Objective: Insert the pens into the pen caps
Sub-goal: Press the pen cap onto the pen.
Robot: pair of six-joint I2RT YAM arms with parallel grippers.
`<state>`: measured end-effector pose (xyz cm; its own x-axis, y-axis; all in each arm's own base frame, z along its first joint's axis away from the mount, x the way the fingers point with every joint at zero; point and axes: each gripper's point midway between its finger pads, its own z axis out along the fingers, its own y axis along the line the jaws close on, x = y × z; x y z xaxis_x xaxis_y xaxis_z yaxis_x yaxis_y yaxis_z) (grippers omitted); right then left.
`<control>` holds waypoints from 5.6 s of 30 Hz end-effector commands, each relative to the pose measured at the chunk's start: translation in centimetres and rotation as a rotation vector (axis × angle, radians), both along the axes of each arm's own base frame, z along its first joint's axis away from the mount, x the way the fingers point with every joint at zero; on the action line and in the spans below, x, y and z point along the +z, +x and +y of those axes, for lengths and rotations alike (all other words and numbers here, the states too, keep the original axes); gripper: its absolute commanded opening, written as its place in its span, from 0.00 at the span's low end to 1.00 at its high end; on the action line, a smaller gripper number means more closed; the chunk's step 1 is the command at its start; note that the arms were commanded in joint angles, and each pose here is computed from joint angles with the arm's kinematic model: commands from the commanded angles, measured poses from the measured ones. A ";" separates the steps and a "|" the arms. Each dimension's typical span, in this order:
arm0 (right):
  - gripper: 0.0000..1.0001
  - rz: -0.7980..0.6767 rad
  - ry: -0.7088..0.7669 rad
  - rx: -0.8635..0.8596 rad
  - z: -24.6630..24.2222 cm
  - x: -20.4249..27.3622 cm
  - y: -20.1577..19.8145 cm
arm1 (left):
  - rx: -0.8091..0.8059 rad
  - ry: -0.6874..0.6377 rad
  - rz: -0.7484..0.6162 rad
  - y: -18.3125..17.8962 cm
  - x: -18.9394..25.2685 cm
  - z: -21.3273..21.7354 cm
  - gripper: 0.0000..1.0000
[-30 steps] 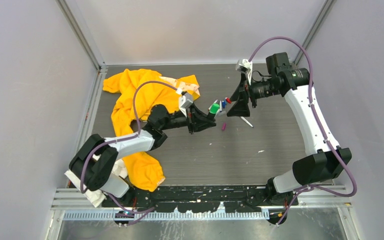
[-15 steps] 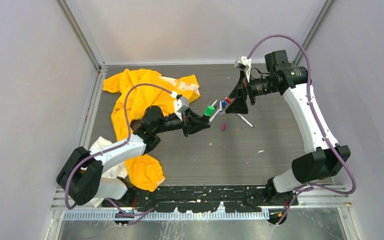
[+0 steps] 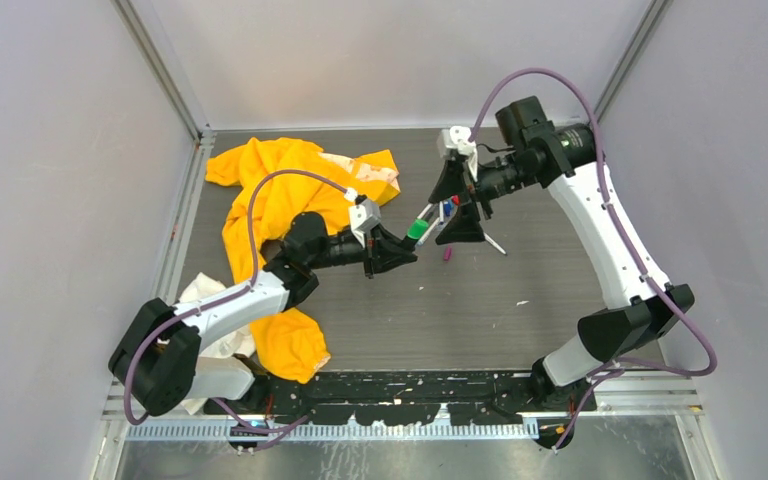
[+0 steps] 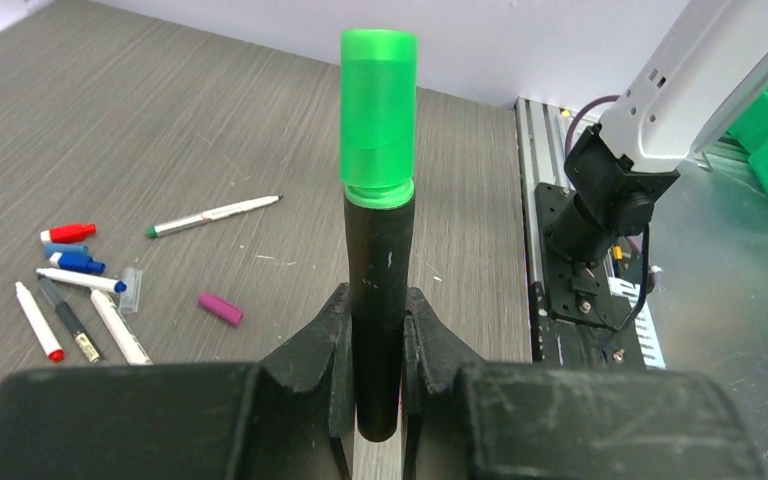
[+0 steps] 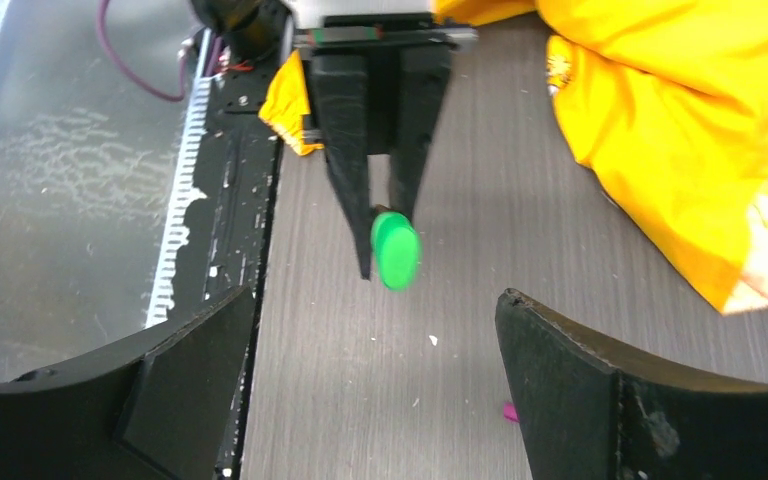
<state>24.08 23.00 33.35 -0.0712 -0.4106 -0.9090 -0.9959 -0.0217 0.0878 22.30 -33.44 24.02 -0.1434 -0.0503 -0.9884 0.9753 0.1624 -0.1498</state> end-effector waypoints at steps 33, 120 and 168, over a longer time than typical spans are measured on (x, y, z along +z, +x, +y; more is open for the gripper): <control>0.31 0.021 -0.064 0.125 2.9 -1.9 -2.5 | -0.078 -0.041 -0.072 -0.3 2.9 -0.8 0.01; 0.01 0.530 0.018 -0.107 7.1 -6.8 -4.9 | 0.427 -0.338 -0.443 6.8 20.1 2.0 0.00; 0.94 0.158 0.034 -0.045 1.0 0.7 -0.9 | 0.058 -0.064 -0.126 3.1 5.6 0.2 0.01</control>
<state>24.82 25.77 32.25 -0.3991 -0.3551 -0.8453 -0.9139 0.0790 0.3983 25.66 -33.45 27.72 -0.0412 -0.0467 -0.9981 0.9763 0.2107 -0.0501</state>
